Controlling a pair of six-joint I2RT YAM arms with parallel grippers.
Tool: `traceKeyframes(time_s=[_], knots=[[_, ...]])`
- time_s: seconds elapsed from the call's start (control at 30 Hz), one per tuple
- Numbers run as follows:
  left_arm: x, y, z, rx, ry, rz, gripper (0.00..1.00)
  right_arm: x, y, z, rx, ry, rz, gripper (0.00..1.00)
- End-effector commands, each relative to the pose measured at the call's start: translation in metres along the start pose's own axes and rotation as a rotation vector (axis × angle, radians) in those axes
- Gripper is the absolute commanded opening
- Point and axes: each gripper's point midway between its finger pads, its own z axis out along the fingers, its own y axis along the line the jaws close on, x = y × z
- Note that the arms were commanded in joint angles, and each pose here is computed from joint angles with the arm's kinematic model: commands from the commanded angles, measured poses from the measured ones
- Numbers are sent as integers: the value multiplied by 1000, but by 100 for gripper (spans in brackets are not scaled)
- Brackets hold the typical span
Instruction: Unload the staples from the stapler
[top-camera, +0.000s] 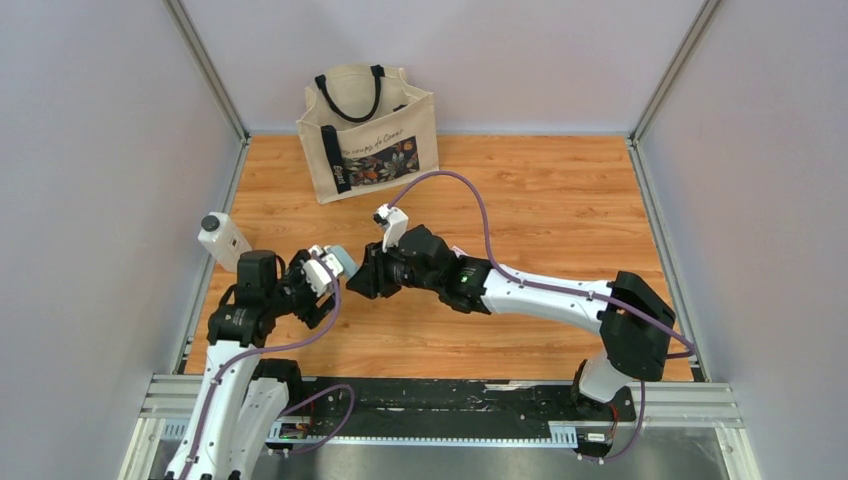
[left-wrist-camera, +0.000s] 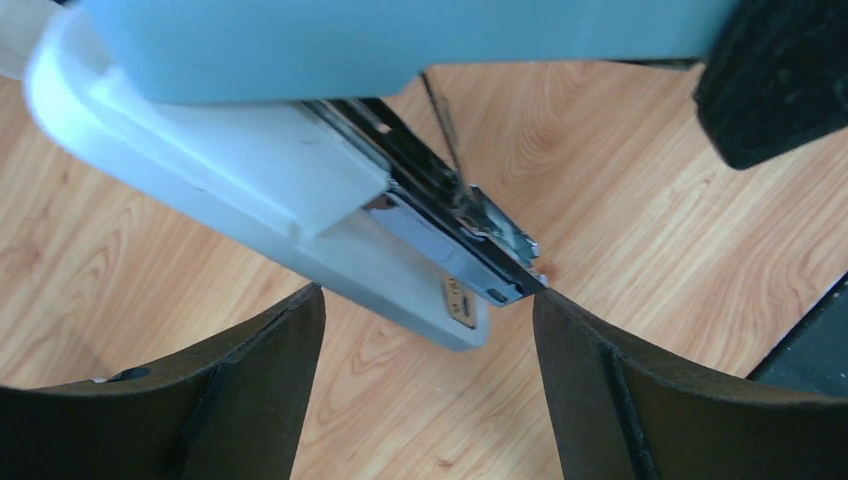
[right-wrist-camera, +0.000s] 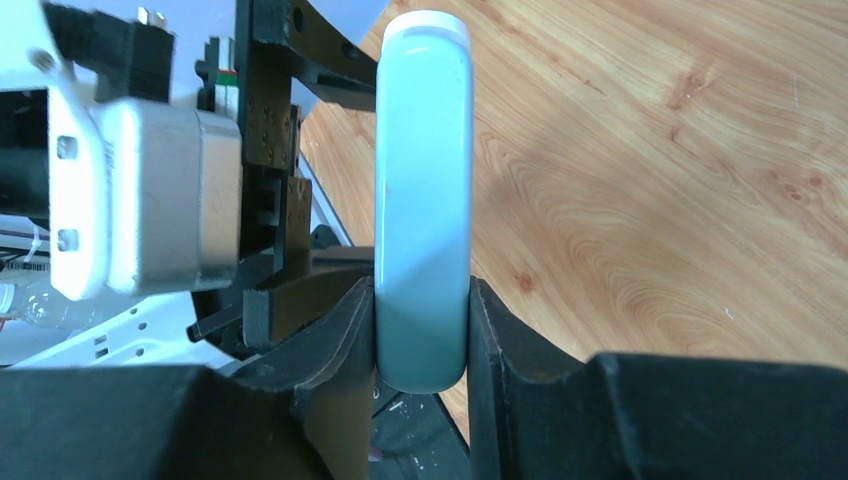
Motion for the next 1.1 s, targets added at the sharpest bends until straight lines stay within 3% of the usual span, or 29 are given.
traceKeyframes(time_s=[0.0, 0.1, 0.13, 0.2, 0.43, 0.63, 0.9, 1.07], knots=[[-17, 12, 2, -28, -62, 68, 79, -23, 22, -15, -82, -77, 1, 0], [-19, 9, 4, 5, -65, 50, 70, -20, 21, -15, -90, -71, 10, 0], [-20, 6, 5, 27, -69, 45, 61, -19, 20, -14, -90, -69, 13, 0], [-21, -2, 7, 81, -74, 25, 52, -19, 21, -14, -96, -71, 16, 0], [-21, -3, 7, 94, -67, 30, 50, -14, 24, -12, -118, -58, 29, 0], [-21, 0, 9, 68, -78, 1, 41, 0, 17, -12, -126, -33, 61, 0], [-22, 6, 15, 53, -76, -36, 4, 28, 9, -15, -140, 14, 93, 0], [-14, 13, 17, 13, -52, -16, 0, 38, 6, -23, -144, 32, 79, 0]])
